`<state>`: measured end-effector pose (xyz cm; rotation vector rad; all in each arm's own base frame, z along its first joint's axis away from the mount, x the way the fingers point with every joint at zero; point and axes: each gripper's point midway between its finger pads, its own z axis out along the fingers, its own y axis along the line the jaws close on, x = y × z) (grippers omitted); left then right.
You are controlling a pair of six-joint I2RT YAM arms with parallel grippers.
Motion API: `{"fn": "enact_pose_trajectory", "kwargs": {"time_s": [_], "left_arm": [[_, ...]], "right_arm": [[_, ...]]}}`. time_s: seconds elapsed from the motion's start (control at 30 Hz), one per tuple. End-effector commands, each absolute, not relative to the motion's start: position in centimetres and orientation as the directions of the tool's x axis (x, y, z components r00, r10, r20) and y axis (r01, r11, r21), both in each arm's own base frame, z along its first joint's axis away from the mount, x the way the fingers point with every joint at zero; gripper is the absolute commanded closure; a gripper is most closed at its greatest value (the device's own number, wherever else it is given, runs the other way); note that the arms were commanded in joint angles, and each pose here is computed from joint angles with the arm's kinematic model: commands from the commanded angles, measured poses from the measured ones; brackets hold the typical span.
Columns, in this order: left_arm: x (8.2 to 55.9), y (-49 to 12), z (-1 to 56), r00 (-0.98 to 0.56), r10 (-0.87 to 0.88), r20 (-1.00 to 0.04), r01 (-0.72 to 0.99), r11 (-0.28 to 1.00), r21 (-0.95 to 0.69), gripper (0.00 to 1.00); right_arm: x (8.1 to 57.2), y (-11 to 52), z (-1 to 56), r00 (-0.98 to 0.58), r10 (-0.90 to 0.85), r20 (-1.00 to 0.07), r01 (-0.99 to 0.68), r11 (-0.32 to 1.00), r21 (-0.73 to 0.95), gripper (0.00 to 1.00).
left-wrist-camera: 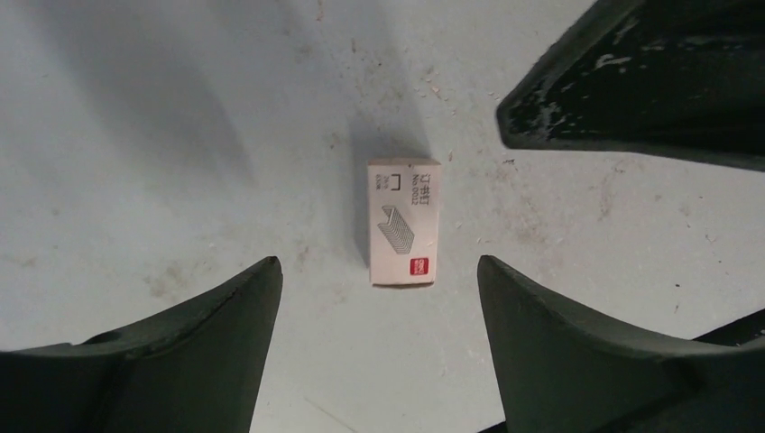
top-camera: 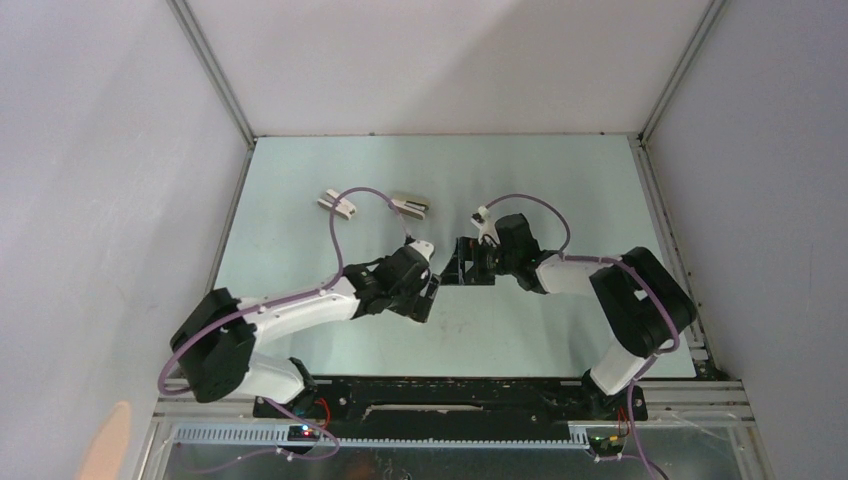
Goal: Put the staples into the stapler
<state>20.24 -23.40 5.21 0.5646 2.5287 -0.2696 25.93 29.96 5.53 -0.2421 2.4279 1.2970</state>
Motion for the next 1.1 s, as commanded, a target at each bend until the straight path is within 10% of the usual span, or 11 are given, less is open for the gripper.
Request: {"fn": "enact_pose_trajectory", "kwargs": {"time_s": [0.0,0.5,1.07], "left_arm": [[20.9,-26.0,5.4,-0.746,0.354,-0.563,0.496,0.861,-0.115,0.19],[20.4,-25.5,2.8,-0.726,0.468,-0.504,0.567,0.822,-0.054,0.55],[20.0,-25.5,2.7,-0.68,0.52,-0.517,0.629,0.776,-0.048,0.6]], "right_arm": [[26.5,31.0,6.0,-0.917,0.041,-0.396,-0.328,0.485,0.811,0.1],[26.1,32.5,4.6,-0.95,0.01,-0.312,-0.283,0.393,0.875,0.23],[24.3,34.9,5.0,-0.95,-0.105,-0.294,-0.313,0.285,0.906,0.37]]}}
